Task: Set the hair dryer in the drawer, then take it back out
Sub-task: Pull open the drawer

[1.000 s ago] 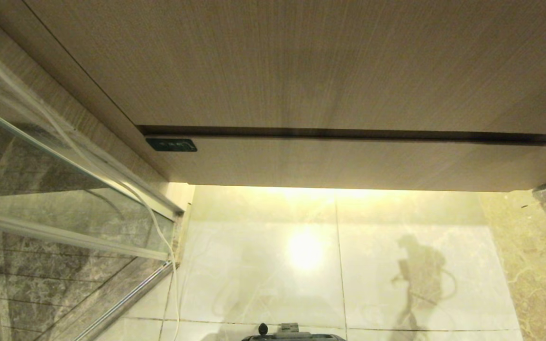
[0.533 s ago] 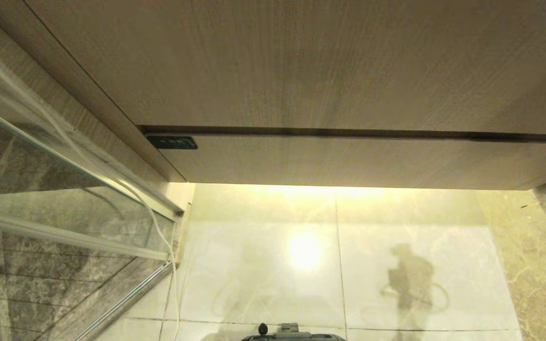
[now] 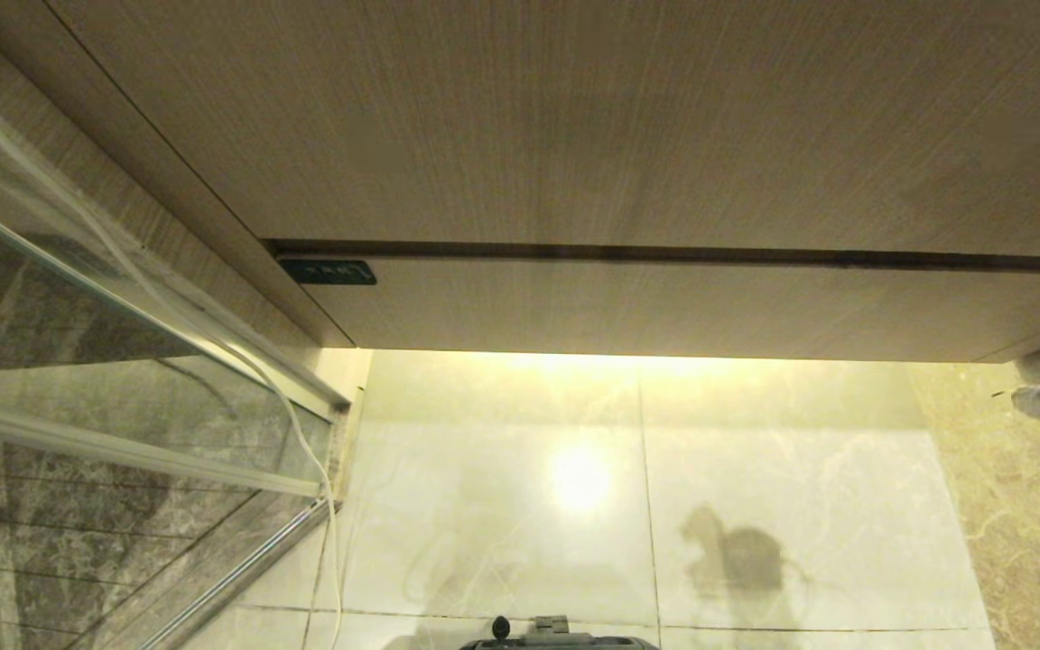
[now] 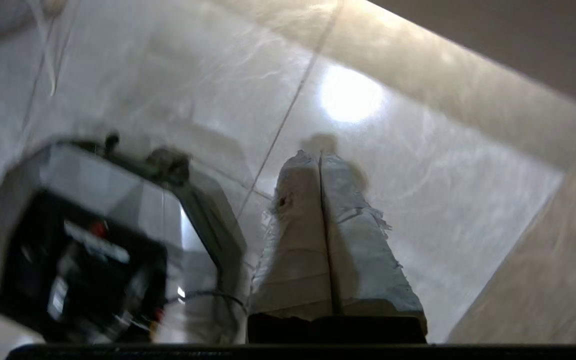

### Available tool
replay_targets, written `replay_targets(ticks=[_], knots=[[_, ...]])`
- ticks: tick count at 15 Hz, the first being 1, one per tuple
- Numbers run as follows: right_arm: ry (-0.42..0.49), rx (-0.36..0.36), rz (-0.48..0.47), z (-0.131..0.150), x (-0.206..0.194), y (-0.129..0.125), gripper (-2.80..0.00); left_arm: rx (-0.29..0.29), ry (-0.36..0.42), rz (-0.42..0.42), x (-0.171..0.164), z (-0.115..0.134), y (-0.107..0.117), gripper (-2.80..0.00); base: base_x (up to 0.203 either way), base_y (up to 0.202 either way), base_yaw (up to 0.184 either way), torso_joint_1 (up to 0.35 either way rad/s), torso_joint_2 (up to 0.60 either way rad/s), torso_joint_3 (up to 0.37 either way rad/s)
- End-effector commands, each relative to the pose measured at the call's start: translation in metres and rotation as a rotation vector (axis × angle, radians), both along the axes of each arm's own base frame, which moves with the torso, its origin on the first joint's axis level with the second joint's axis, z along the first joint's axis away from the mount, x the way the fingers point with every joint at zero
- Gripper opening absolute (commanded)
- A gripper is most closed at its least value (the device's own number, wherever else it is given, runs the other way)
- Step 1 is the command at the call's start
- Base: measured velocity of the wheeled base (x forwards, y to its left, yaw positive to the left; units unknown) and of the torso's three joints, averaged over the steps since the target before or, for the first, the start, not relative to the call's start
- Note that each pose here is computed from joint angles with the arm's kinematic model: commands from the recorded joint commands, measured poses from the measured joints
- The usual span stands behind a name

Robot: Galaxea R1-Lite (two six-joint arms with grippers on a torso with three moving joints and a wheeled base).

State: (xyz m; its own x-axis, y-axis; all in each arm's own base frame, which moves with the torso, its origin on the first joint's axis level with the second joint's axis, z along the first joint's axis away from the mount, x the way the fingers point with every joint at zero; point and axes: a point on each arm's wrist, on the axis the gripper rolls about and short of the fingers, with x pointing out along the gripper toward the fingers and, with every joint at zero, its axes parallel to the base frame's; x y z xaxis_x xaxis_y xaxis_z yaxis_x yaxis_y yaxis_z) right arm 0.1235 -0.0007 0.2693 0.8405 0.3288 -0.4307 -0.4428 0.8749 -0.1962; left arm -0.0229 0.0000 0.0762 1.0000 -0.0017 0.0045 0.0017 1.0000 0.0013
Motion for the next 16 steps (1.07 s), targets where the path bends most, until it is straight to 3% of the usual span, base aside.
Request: replay_targets(ticks=[1, 2, 3, 6, 9, 12, 14, 16], knots=[[-0.075, -0.089, 0.125, 0.000, -0.016, 0.009, -2.80, 0.000, 0.001, 0.000, 0.000, 0.000, 0.000, -2.80, 0.000, 0.000, 0.000, 0.000, 0.00, 0.000], [-0.069, -0.089, 0.155, 0.000, -0.012, 0.013, -2.80, 0.000, 0.000, 0.000, 0.000, 0.000, 0.000, -2.80, 0.000, 0.000, 0.000, 0.000, 0.00, 0.000], [-0.054, -0.089, 0.177, -0.002, -0.007, 0.015, 0.00, 0.000, 0.001, 0.000, 0.000, 0.000, 0.000, -2.80, 0.000, 0.000, 0.000, 0.000, 0.00, 0.000], [-0.068, -0.080, 0.265, -0.001, 0.019, 0.027, 0.00, 0.000, 0.001, 0.000, 0.000, 0.000, 0.000, -2.80, 0.000, 0.000, 0.000, 0.000, 0.00, 0.000], [-0.060, -0.064, 0.441, -0.005, 0.051, 0.039, 0.00, 0.000, 0.000, 0.000, 0.000, 0.000, 0.000, -2.80, 0.000, 0.000, 0.000, 0.000, 0.00, 0.000], [-0.186, -0.196, 0.672, -0.006, 0.084, 0.051, 0.00, 0.000, 0.002, 0.000, 0.000, 0.000, 0.000, -2.80, 0.000, 0.000, 0.000, 0.000, 0.00, 0.000], [-0.208, -0.149, 0.780, -0.009, 0.090, 0.054, 0.00, 0.000, 0.001, 0.000, 0.000, 0.000, 0.000, -2.80, 0.000, 0.000, 0.000, 0.000, 0.00, 0.000], [-0.220, -0.180, 0.809, -0.012, 0.092, 0.054, 0.00, 0.000, 0.001, 0.000, 0.000, 0.000, 0.000, -2.80, 0.000, 0.000, 0.000, 0.000, 0.00, 0.000]])
